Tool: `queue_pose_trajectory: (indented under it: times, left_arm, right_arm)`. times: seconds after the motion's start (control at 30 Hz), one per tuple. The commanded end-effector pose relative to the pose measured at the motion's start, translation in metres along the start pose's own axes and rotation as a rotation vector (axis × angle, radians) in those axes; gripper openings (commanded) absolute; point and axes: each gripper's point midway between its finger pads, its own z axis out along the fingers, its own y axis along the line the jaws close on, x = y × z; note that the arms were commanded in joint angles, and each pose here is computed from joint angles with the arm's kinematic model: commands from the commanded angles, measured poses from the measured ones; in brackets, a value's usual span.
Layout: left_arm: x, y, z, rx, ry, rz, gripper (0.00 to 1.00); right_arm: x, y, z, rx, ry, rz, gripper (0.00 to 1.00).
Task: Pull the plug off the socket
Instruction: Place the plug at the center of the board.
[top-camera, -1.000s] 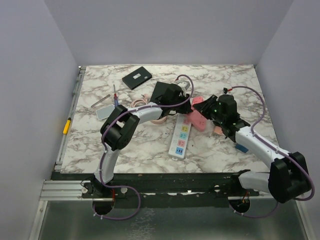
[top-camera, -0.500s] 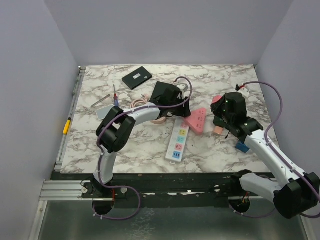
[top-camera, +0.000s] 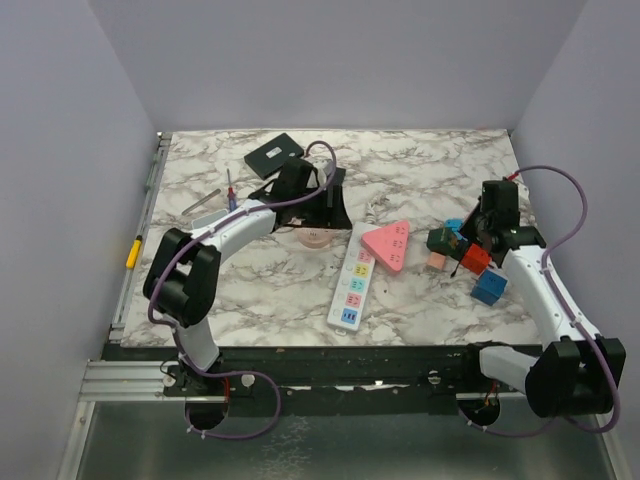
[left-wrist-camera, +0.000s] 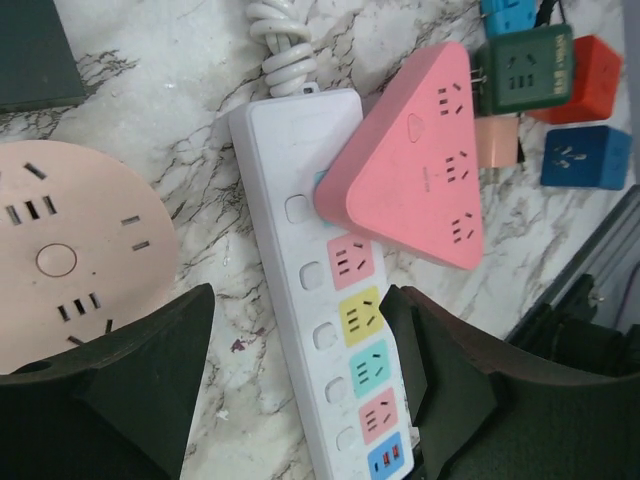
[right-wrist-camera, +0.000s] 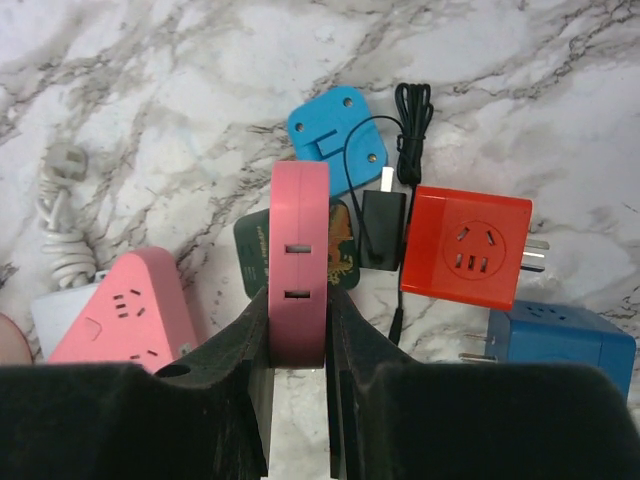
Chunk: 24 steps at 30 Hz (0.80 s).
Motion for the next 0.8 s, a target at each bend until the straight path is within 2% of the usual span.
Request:
queue_pose_trajectory:
  times: [0.0, 0.2, 0.43, 0.63, 0.77]
  left_arm:
    - [-0.010, -0.020, -0.027, 0.126, -0.025, -0.032, 0.75]
    - [0.000, -0.012, -0.029, 0.119, -0.009, -0.038, 0.75]
    - [0.005, -0.010, -0.028, 0.110, -0.003, -0.036, 0.75]
    - [0.009, -0.007, -0.024, 0.105, 0.009, -0.041, 0.75]
    - [0.011, -0.006, -0.022, 0.103, 0.016, -0.042, 0.75]
  right_arm:
    - [0.019, -0.005, 0.006, -0.022, 0.119, -0.014, 0.14]
    - [0.026, -0.029, 0.016, 0.094, 0.122, -0.011, 0.29]
    - [0.035, -0.039, 0.026, 0.143, 0.135, -0.016, 0.31]
    - [0.036, -0.031, 0.030, 0.111, 0.144, 0.003, 0.32]
    - [0.024, -0.025, 0.021, 0.067, 0.098, 0.005, 0.47]
